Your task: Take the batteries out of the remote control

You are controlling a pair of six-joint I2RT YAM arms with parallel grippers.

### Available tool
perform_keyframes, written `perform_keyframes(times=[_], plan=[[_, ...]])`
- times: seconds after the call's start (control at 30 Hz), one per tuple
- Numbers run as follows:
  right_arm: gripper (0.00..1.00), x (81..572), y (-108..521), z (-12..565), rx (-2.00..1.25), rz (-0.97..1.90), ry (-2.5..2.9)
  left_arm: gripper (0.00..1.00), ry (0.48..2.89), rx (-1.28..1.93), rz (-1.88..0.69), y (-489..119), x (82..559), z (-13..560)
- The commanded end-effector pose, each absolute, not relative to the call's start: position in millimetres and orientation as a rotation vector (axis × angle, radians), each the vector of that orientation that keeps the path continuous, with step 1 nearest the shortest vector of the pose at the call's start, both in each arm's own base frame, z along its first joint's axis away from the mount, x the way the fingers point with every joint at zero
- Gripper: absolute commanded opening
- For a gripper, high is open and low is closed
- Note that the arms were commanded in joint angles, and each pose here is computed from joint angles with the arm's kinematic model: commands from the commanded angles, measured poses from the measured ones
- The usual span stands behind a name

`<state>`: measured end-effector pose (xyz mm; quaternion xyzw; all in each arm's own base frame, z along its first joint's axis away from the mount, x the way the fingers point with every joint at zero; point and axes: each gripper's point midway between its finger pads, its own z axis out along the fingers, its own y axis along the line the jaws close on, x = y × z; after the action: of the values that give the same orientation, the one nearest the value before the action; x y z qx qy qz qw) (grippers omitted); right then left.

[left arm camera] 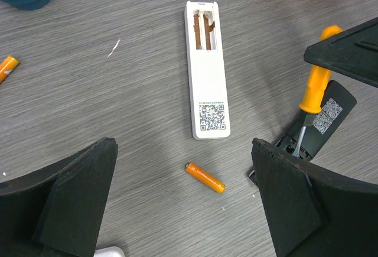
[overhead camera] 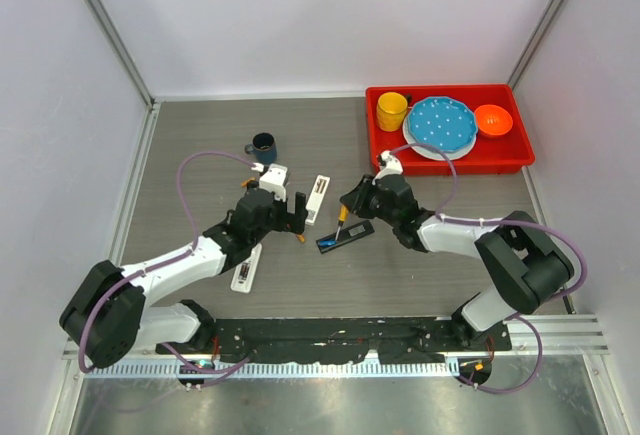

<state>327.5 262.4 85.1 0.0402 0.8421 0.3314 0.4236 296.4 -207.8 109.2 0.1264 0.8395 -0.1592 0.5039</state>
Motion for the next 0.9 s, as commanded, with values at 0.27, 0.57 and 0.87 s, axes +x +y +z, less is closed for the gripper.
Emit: perform_keyframes(times=[0.27, 0.57, 0.87], plan=[[0.01, 326.4, 293.3, 125.9, 0.066, 0.915, 2.017, 1.0, 1.976, 0.29, -0.371, -211.5, 309.3, 127.3], [0.01, 322.7, 319.9, 136.1, 0.03, 0.961, 2.002, 1.0, 1.977, 0.289, -0.369, -211.4, 309.6, 127.1], [0.01, 324.5, 320.7, 141.2, 0.025, 0.956, 1.992, 1.0, 1.98, 0.291, -0.369, -211.5, 309.3, 126.3]])
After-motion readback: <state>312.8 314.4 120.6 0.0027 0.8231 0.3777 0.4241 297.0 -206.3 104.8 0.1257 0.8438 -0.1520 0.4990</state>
